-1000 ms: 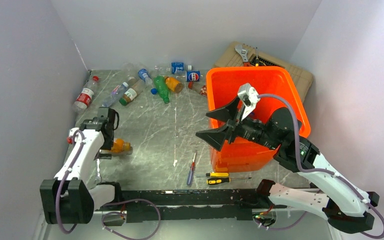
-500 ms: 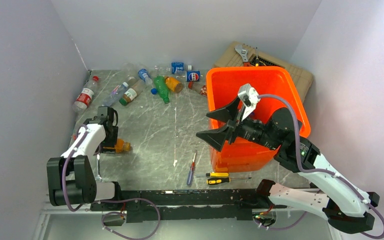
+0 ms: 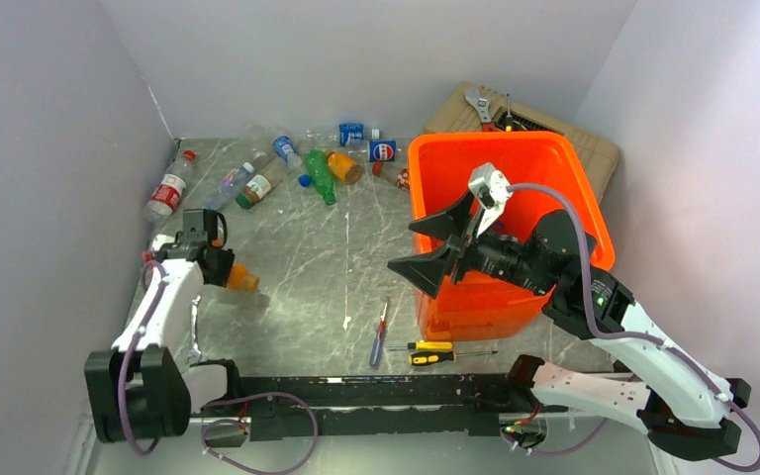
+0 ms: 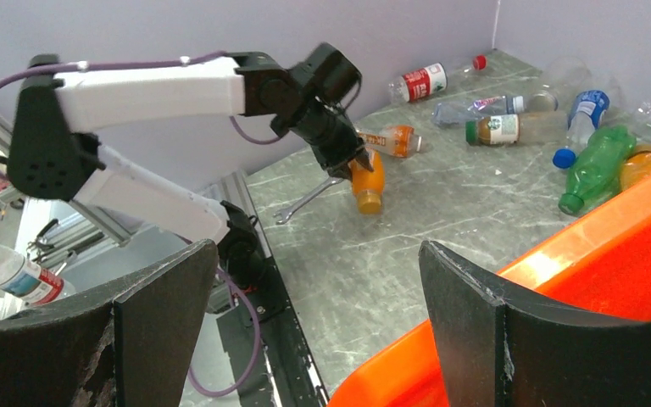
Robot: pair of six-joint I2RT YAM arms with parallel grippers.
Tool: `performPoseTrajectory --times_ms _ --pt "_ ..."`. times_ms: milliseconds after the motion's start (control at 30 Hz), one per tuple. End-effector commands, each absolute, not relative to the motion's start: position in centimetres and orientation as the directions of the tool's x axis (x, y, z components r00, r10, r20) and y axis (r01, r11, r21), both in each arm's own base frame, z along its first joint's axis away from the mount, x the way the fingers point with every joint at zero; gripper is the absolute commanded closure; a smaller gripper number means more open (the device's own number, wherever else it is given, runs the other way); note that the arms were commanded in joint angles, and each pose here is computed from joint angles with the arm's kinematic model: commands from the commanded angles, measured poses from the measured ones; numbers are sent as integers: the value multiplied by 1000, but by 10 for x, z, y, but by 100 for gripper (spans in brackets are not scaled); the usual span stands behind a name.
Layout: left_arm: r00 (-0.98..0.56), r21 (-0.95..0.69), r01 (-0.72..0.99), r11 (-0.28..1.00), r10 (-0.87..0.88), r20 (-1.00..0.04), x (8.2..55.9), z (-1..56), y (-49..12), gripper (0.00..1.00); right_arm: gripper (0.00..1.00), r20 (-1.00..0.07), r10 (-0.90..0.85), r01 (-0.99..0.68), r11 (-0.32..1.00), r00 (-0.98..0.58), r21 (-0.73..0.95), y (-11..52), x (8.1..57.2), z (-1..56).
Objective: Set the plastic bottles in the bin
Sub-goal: Pick up the plastic bottle at the center of the board.
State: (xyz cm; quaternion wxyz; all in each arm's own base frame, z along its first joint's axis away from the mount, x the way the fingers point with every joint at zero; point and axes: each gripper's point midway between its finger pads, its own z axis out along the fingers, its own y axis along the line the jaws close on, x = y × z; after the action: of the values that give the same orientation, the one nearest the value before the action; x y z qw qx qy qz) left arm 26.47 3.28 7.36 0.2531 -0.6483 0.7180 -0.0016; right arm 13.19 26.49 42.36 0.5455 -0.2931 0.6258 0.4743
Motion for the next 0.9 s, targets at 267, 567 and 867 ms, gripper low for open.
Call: performPoseTrajectory --times_ms 267,567,867 --pt "-264 -737 102 668 -696 -668 308 363 -65 80 7 -971 197 -922 332 -137 198 274 132 488" --pt "-61 -283 890 358 -520 -852 230 505 -147 82 7 -969 198 -953 232 -151 196 330 144 506" --pt "-59 -206 963 174 -609 -791 179 518 -152 87 4 -951 291 -944 273 -104 186 368 152 498"
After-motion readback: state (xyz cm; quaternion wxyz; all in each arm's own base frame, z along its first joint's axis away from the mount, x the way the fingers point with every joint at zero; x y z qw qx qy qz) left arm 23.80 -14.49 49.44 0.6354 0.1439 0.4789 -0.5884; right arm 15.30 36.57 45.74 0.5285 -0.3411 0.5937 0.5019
